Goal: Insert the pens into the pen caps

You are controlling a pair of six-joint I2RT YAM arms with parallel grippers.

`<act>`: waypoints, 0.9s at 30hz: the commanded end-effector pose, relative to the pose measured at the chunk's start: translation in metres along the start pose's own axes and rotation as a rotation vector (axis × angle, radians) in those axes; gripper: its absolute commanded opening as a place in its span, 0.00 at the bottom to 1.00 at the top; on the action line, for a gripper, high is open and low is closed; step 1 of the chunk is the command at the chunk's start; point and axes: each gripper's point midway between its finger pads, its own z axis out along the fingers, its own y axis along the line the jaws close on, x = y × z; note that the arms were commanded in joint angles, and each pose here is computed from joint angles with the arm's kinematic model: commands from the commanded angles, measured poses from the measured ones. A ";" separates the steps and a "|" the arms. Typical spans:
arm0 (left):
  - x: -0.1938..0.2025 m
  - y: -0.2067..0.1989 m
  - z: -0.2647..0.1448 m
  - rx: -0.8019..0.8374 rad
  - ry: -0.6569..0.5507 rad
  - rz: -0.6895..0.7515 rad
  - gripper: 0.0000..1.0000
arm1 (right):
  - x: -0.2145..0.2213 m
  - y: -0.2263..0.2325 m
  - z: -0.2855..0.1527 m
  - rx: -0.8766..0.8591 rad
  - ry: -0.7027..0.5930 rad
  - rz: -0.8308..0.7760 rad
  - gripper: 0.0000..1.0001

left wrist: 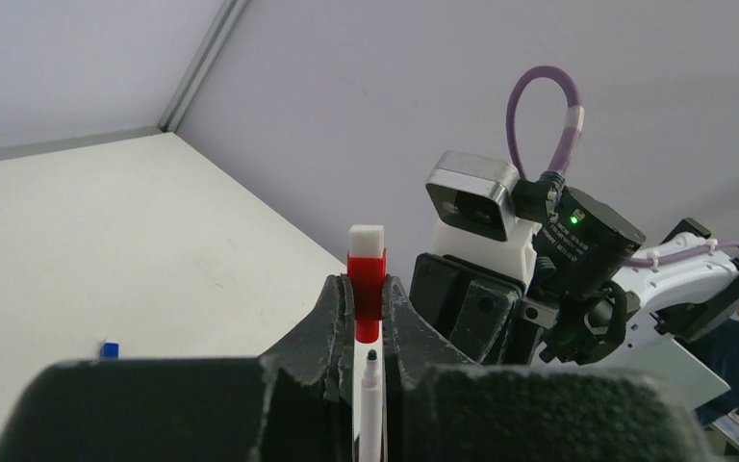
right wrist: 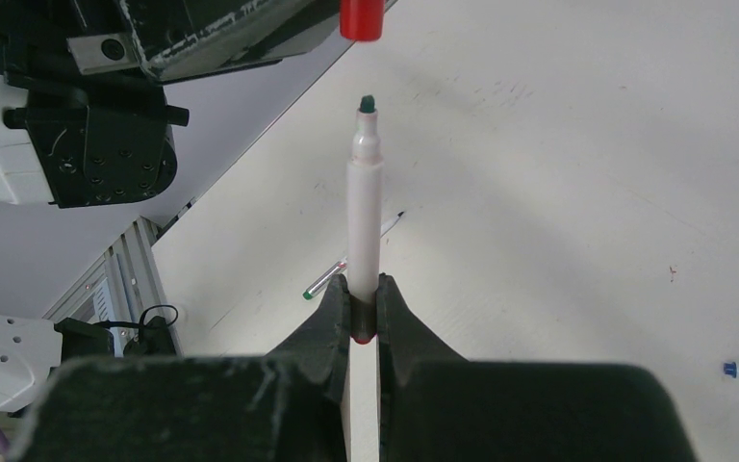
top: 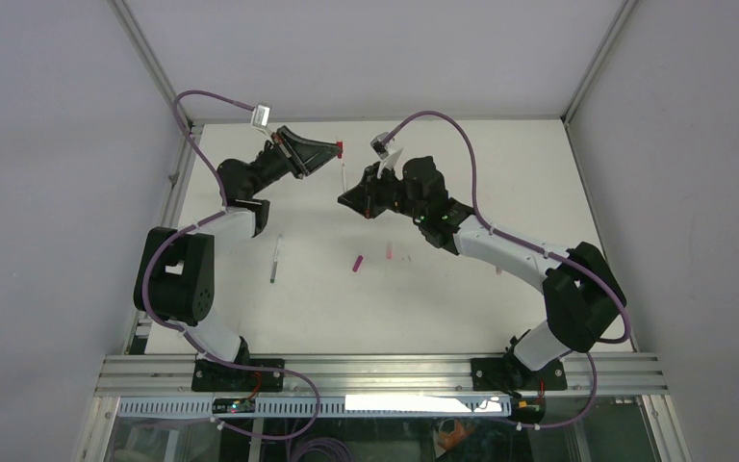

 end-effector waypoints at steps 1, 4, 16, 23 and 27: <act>-0.035 -0.028 -0.001 0.077 -0.143 0.175 0.00 | -0.036 0.016 -0.003 -0.048 -0.089 -0.041 0.00; -0.036 -0.027 0.001 0.079 -0.142 0.166 0.00 | -0.035 0.016 -0.003 -0.049 -0.086 -0.039 0.00; -0.018 -0.031 -0.002 0.092 -0.090 0.142 0.00 | -0.033 0.014 0.001 -0.046 -0.079 -0.036 0.00; -0.011 -0.041 0.000 0.113 -0.073 0.137 0.00 | -0.035 0.013 0.006 -0.049 -0.080 -0.036 0.00; -0.008 -0.044 0.000 0.120 -0.065 0.134 0.00 | -0.032 0.011 0.010 -0.047 -0.071 -0.032 0.00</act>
